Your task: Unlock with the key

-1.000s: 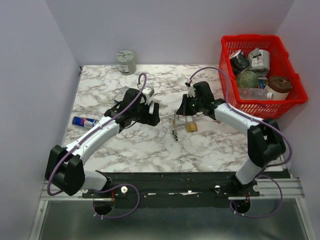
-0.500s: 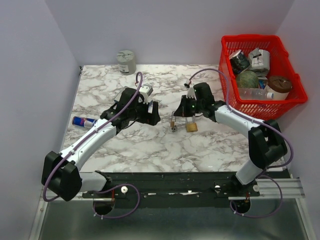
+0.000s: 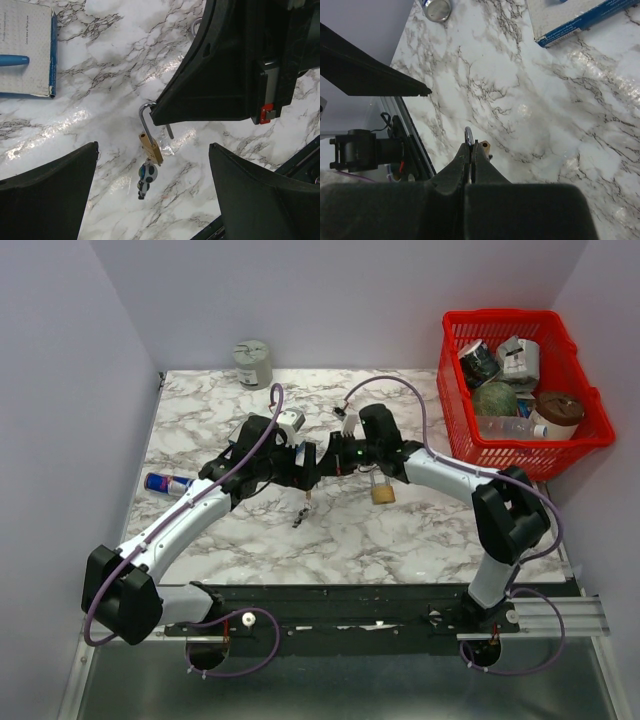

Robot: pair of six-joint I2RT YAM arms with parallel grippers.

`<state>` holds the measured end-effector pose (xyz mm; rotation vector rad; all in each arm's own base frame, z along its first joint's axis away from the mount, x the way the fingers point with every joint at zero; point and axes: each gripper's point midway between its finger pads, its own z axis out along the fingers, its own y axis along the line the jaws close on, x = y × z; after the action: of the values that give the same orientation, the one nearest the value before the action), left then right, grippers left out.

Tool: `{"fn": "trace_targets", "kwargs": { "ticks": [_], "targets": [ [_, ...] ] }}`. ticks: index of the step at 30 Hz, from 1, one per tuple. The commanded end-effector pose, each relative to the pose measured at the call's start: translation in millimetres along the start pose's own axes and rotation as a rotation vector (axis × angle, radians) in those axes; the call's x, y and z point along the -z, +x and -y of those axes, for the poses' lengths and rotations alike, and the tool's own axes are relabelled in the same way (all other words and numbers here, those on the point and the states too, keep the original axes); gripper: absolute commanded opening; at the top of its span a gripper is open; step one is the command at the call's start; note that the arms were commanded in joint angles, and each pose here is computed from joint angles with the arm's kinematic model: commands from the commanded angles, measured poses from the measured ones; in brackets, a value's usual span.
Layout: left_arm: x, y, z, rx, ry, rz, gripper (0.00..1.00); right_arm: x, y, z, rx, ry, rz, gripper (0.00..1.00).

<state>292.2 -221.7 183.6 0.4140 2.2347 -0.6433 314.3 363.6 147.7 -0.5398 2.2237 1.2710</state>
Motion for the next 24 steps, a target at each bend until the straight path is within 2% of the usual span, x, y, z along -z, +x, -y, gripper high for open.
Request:
{"fn": "trace_targets", "kwargs": {
  "ticks": [1, 14, 24],
  "targets": [
    [5.1, -4.6, 2.0, -0.007, 0.005, 0.026, 0.99, -13.1, -13.0, 6.1, 0.023, -0.048, 0.005, 0.01],
    [5.5, -4.6, 2.0, -0.008, 0.005, 0.026, 0.99, -20.4, -2.8, 65.0, -0.007, 0.001, -0.043, 0.01],
    [5.6, -4.2, 2.0, -0.006, 0.005, 0.025, 0.99, -15.0, 10.4, 117.6, -0.087, 0.135, -0.078, 0.01]
  ]
}}
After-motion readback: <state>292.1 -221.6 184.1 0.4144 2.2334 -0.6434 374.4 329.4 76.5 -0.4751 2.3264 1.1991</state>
